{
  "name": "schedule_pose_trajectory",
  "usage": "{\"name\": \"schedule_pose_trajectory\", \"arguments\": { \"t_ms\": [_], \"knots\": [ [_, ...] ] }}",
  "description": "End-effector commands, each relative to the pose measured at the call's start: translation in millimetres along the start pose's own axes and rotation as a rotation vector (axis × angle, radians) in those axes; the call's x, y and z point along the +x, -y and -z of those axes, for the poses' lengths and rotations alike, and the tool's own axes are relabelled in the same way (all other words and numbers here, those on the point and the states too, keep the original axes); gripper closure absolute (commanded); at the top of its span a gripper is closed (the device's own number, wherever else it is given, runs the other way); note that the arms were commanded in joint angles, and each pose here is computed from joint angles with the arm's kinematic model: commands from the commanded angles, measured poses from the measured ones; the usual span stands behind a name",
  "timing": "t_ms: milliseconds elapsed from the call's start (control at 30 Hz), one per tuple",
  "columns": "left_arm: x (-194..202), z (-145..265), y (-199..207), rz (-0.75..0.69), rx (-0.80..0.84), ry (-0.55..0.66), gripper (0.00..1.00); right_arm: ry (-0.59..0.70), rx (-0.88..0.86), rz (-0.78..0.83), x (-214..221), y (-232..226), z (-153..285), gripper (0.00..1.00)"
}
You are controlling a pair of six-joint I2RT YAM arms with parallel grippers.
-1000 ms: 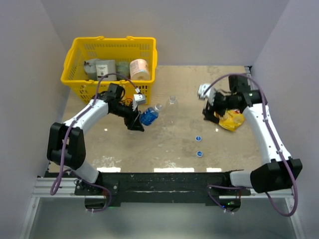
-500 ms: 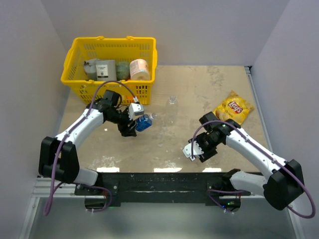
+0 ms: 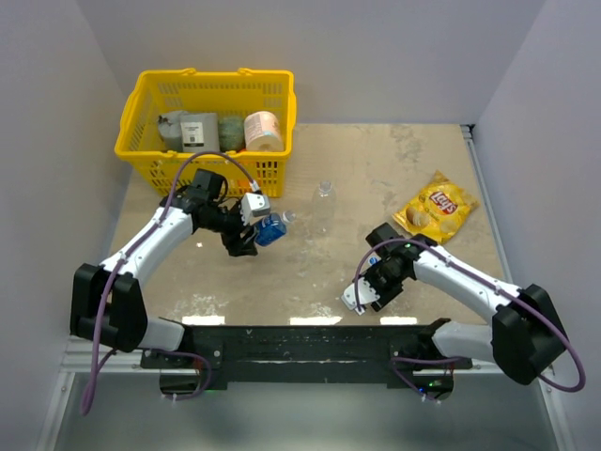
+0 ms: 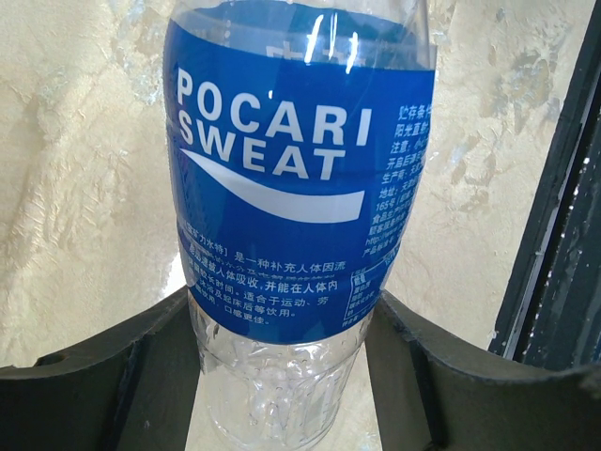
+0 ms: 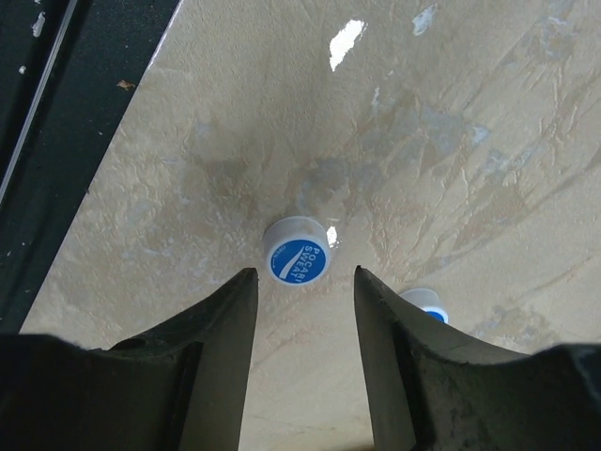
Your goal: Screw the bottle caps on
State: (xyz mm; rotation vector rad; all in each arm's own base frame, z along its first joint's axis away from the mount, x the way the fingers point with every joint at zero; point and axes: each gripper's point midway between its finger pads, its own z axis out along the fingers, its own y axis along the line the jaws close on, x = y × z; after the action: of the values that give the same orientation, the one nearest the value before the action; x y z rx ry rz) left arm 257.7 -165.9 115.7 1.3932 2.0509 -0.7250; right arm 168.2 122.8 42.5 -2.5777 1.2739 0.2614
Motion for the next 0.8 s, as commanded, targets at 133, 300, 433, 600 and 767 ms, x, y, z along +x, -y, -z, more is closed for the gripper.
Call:
{"name": "schedule_pose_trajectory", "arguments": {
  "t_ms": [133,300,433,600,767],
  "knots": [
    [-20.8,4.9,-2.8,-0.027,-0.014,0.056,1.00,-0.031,0.000,-0.030,8.7,-0.6,-18.0,0.49],
    [-20.9,4.5,-2.4,-0.025,-0.011,0.058,1.00,-0.031,-0.005,-0.060,10.2,-1.4,-23.3,0.50],
    [-22.4,4.2,-1.0,-0.020,-0.004,0.066,1.00,-0.040,-0.005,-0.063,12.1,-2.8,-24.2,0.51],
    [-21.2,3.1,0.1,-0.018,0.001,0.067,1.00,-0.043,-0.013,-0.069,12.8,-5.9,-25.0,0.53],
    [-20.3,2.6,-0.1,-0.016,0.002,0.063,1.00,-0.024,-0.011,-0.080,8.1,-3.5,-21.6,0.67]
  ]
}}
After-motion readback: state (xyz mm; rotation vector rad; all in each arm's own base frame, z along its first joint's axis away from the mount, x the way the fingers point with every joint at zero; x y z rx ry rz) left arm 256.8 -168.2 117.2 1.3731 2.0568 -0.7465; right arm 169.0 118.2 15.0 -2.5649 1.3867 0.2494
